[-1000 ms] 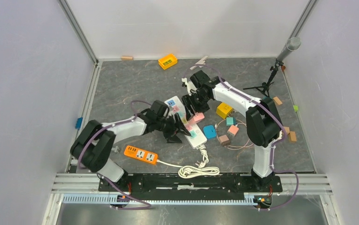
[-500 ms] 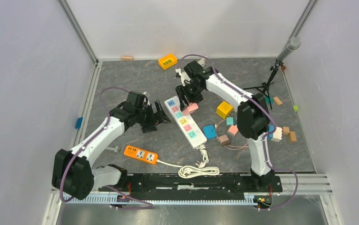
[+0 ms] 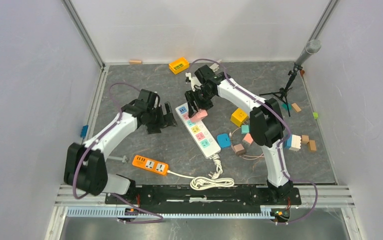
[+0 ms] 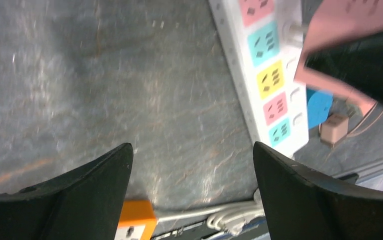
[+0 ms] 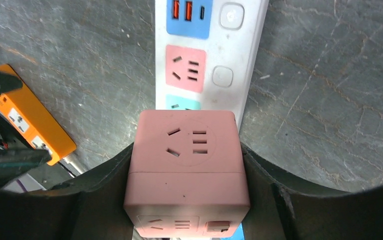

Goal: Insert the plug

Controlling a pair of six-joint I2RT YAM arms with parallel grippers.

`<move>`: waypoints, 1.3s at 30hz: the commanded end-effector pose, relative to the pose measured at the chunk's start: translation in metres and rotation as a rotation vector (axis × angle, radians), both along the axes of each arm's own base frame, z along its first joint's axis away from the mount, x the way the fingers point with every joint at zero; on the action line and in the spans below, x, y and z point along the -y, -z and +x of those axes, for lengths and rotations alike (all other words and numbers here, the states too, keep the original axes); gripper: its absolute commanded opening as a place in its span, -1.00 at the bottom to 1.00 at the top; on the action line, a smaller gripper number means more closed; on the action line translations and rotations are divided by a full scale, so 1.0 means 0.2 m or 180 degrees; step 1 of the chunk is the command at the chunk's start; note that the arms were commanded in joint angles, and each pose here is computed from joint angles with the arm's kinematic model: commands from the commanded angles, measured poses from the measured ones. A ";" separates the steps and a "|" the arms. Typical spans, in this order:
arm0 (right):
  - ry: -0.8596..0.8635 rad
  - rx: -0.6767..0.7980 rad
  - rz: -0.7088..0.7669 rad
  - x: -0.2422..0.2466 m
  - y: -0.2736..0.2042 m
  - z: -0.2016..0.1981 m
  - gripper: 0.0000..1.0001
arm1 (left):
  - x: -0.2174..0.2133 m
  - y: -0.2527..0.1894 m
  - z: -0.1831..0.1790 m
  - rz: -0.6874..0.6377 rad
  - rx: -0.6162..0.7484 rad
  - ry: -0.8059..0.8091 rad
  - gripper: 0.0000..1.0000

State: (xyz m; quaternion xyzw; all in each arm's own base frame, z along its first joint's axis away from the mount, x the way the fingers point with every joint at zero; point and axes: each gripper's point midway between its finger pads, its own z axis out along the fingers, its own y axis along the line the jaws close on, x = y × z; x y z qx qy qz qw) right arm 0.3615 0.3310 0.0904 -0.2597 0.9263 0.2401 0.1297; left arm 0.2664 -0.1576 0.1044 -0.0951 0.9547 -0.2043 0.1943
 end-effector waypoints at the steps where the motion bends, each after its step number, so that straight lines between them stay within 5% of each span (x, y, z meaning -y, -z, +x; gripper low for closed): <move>1: -0.0051 0.0262 0.0108 0.01 -0.16 -0.02 -1.00 | 0.09 -0.06 0.30 -0.0064 0.0333 0.0137 0.88; 10: -0.0077 0.0265 -0.0074 0.13 -0.15 -0.13 -1.00 | 0.25 0.01 0.80 -0.0223 0.0252 0.0131 0.72; 18: -0.0115 0.0279 -0.0089 0.17 -0.19 -0.17 -1.00 | 0.37 0.14 1.08 -0.0328 0.0171 0.0164 0.47; 24: -0.0195 0.0257 -0.0083 0.17 -0.19 -0.19 -1.00 | 0.46 0.27 1.03 -0.0602 -0.0164 0.0302 0.29; 39: -0.0328 0.0252 0.0037 0.12 -0.17 -0.17 -1.00 | 0.56 0.22 0.55 -0.0932 -0.0431 0.0263 0.28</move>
